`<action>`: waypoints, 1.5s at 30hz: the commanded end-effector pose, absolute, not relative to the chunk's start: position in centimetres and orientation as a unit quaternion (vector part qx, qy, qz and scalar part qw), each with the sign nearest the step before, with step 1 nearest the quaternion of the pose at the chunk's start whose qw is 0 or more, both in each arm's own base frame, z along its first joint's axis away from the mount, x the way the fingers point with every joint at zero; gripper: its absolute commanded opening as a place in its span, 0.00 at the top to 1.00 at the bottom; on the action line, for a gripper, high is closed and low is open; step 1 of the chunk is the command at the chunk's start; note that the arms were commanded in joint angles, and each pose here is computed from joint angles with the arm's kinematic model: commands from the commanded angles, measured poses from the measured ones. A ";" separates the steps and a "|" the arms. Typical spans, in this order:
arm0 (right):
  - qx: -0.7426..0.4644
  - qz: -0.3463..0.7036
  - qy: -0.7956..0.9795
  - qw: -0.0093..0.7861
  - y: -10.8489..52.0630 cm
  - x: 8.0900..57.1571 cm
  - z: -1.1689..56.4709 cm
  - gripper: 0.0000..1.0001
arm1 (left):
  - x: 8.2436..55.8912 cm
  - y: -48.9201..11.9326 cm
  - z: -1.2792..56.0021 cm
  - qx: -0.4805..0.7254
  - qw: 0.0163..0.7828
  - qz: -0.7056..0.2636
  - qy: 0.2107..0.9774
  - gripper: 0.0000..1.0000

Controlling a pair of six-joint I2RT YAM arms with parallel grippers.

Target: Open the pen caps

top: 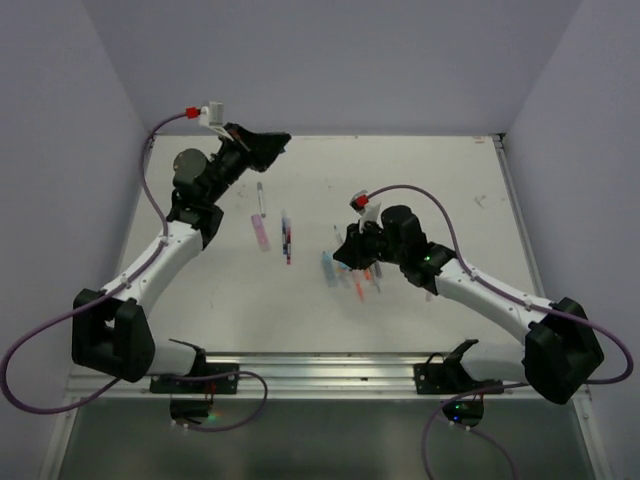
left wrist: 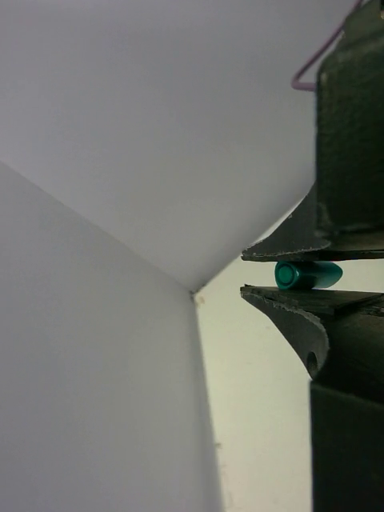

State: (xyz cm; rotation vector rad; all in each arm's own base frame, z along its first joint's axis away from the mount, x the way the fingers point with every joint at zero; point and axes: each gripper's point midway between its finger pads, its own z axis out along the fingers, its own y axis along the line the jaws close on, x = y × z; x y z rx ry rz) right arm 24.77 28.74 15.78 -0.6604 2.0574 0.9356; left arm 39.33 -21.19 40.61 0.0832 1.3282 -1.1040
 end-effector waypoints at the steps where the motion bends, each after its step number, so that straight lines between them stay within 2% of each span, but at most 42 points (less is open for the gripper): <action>1: -0.199 0.251 0.859 0.401 24.7 27.4 14.6 1.00 | 39.5 -22.3 32.3 0.019 0.550 -0.487 0.679 1.00; 3: -0.175 0.212 0.880 0.388 23.4 27.9 13.2 1.00 | 39.0 -23.5 28.4 0.017 0.498 -0.500 0.709 1.00; 8: -0.145 0.171 0.905 0.362 22.0 28.2 10.3 1.00 | 37.3 -27.1 22.0 0.025 0.427 -0.494 0.757 1.00; 17: -0.137 0.126 0.926 0.329 21.3 28.8 6.7 1.00 | 36.8 -30.4 15.5 0.023 0.363 -0.477 0.800 1.00; 21: -0.135 0.125 0.929 0.323 21.4 28.8 5.8 0.90 | 36.2 -32.1 13.5 0.030 0.342 -0.473 0.812 1.00; 22: -0.133 0.125 0.929 0.322 21.4 28.8 5.7 0.83 | 36.1 -32.3 12.7 0.030 0.334 -0.470 0.816 1.00; 31: -0.134 0.131 0.926 0.327 21.6 28.9 6.0 0.64 | 35.7 -33.6 10.0 0.034 0.312 -0.455 0.833 1.00; 39: -0.125 0.136 0.919 0.348 21.3 28.8 7.5 0.61 | 35.6 -34.0 8.9 0.042 0.309 -0.436 0.844 1.00; 45: -0.121 0.138 0.907 0.379 20.8 29.1 9.2 0.60 | 35.2 -34.4 7.2 0.045 0.298 -0.421 0.855 0.89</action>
